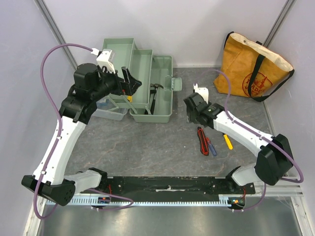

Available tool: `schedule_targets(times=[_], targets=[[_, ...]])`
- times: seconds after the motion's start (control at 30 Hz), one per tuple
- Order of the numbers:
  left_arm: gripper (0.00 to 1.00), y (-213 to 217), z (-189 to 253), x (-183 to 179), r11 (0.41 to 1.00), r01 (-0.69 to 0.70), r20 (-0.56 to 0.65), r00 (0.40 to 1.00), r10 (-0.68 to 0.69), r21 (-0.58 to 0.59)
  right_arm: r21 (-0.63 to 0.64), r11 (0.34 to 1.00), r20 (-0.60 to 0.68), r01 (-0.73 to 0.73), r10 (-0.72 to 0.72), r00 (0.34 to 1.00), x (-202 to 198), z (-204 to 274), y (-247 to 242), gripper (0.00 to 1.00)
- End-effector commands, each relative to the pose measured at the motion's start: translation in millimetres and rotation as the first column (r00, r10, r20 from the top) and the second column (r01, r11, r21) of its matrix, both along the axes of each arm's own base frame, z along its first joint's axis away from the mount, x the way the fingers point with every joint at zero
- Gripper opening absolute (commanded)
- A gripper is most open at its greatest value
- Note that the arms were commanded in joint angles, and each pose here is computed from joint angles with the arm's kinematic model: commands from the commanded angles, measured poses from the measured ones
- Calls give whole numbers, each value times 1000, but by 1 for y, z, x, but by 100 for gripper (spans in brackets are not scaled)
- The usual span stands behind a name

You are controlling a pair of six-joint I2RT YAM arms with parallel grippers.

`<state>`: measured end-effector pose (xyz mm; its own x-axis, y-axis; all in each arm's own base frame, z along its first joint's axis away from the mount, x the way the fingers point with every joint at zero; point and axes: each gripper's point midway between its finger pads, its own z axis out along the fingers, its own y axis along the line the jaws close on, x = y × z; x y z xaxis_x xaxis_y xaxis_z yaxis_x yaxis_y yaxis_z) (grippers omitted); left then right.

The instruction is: Pack the tool kit

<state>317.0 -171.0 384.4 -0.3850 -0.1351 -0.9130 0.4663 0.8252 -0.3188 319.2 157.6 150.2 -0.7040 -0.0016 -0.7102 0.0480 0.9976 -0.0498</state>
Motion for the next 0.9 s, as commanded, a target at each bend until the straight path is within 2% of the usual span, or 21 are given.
schedule_targets(times=[0.0, 0.23, 0.47, 0.77, 0.87], targets=[[99, -4, 28, 0, 999, 40, 115, 993, -39, -5, 6, 999, -150, 45, -44, 988, -48, -29, -22, 69], [99, -7, 18, 5, 999, 49, 92, 995, -48, -6, 27, 997, -257, 78, -69, 964, -88, -53, -35, 70], [99, -8, 16, 8, 999, 44, 85, 995, -44, -4, 31, 994, -347, 106, -89, 933, -114, -76, -41, 82], [99, -8, 12, 11, 999, 37, 72, 997, -37, 1, 103, 983, -414, 152, -96, 905, -133, -106, -37, 82], [99, -7, 11, 12, 1000, 31, 71, 997, -31, 3, 118, 978, -428, 173, -107, 897, -135, -116, -36, 79]])
